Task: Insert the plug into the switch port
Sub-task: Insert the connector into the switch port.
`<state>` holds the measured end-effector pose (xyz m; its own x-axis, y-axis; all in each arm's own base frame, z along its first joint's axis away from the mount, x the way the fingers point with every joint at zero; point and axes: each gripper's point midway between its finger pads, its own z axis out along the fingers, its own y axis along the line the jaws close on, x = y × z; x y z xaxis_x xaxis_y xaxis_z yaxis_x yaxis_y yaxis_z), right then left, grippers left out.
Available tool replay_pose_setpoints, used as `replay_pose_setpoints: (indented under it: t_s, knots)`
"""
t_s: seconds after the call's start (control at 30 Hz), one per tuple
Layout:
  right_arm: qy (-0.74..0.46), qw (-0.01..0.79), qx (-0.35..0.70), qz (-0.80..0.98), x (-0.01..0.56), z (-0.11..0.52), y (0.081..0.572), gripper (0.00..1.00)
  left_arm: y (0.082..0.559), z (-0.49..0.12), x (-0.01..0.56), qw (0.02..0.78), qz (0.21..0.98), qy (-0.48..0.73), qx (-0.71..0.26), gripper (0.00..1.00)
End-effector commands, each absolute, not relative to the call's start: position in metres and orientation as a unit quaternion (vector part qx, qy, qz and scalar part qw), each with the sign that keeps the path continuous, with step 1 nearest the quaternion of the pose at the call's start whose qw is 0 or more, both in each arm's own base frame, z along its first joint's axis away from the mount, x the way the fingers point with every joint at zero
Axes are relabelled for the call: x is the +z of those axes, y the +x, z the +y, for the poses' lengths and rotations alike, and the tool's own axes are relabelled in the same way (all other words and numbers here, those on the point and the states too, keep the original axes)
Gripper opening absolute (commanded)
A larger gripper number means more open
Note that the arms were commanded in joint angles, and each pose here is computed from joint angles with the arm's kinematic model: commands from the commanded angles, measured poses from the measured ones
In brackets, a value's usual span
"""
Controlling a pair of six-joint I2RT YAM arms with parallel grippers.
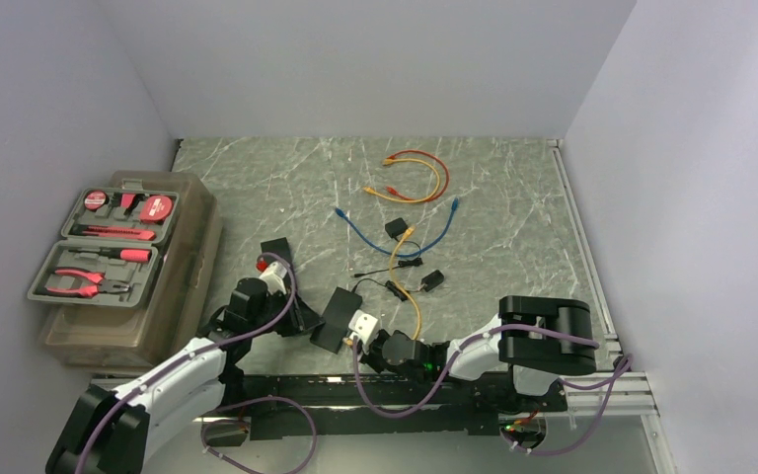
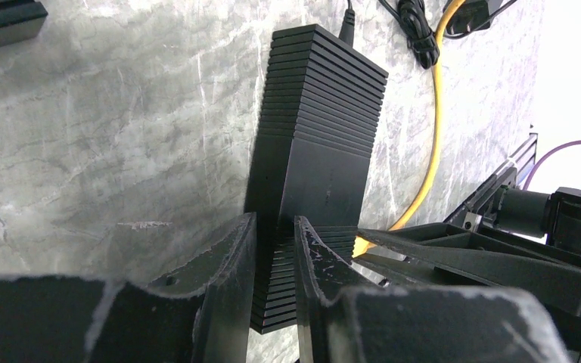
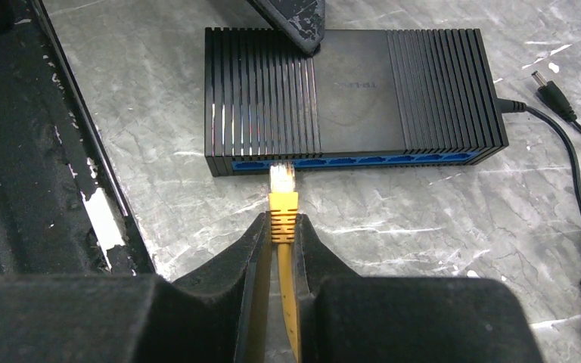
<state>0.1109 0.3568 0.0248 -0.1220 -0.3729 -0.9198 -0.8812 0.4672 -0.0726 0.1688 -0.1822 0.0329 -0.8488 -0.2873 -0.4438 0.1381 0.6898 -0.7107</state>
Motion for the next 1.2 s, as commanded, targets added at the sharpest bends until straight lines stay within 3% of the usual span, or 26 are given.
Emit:
replay_pose_setpoints:
  t_s: [0.0, 0.53, 1.17]
  knots:
    - [-0.379, 0.558, 0.281, 0.683, 0.071, 0.376, 0.134, 0.00, 0.123, -0.177, 0.004, 0.182, 0.905, -0.024, -0.385, 0.27]
    - [-0.377, 0.570, 0.319, 0.657, 0.093, 0.398, 0.147, 0.00, 0.111, -0.181, 0.003, 0.163, 0.898, -0.017, -0.409, 0.20]
    - [-0.366, 0.587, 0.346, 0.633, 0.123, 0.425, 0.162, 0.00, 0.108, -0.187, 0.002, 0.159, 0.891, -0.018, -0.425, 0.02]
